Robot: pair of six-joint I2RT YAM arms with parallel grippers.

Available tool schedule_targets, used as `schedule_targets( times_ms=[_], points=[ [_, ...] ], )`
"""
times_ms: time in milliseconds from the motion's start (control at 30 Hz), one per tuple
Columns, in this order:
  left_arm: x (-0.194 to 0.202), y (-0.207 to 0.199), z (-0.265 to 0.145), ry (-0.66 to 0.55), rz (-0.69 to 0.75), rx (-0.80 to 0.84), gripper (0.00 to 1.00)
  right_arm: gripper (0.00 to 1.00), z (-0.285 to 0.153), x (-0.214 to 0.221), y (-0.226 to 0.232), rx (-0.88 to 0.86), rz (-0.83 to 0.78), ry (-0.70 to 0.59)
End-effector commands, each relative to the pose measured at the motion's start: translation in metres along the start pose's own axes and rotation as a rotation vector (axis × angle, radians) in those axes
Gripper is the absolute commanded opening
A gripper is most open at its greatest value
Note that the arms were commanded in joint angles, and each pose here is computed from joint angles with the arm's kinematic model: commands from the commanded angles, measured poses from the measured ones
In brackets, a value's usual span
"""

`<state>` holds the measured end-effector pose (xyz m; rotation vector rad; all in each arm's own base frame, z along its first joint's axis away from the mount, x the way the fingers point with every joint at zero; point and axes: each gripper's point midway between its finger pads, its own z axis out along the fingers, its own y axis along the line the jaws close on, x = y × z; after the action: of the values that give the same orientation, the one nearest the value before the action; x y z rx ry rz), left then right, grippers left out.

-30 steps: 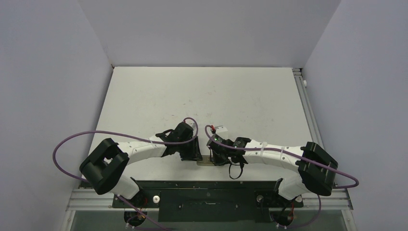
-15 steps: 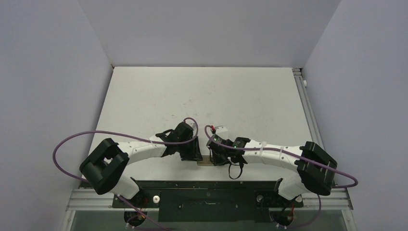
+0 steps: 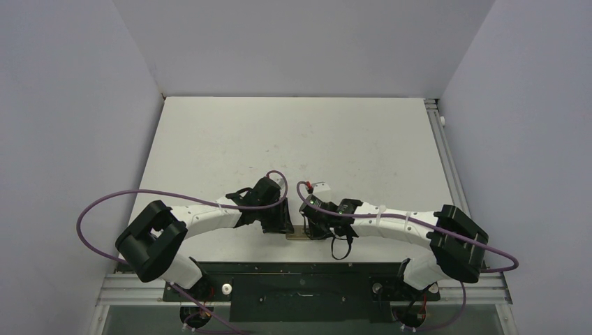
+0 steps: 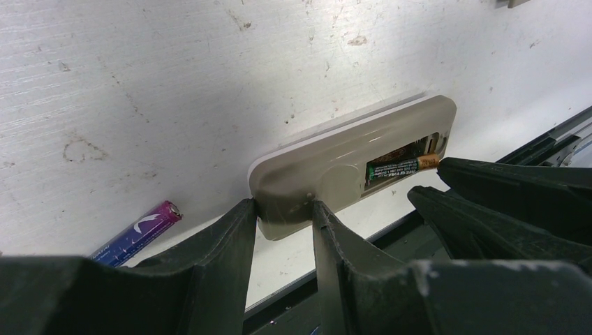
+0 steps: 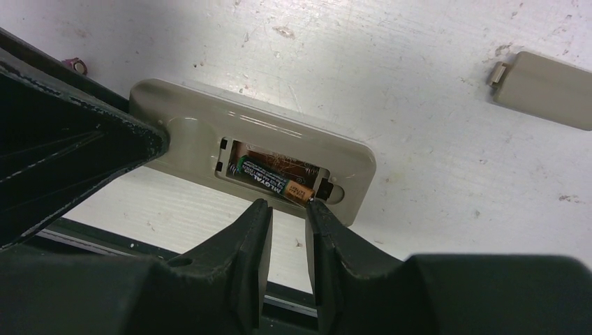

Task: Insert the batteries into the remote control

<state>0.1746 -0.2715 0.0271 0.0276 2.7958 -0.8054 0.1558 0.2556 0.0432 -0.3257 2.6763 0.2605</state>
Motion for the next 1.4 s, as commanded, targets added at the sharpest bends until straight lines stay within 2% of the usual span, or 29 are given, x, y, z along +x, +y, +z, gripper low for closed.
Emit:
schedule_targets(
  times_ms=[0,1367],
  points=[
    [0.000,-0.010,-0.002,-0.001,0.013,0.045,0.32,0.26,-0.009,-0.019,0.007,0.004,0.015,-0.063],
    [0.001,-0.009,-0.002,-0.002,0.015,0.043,0.31,0.22,0.000,-0.017,0.008,0.010,0.036,-0.057]
  ],
)
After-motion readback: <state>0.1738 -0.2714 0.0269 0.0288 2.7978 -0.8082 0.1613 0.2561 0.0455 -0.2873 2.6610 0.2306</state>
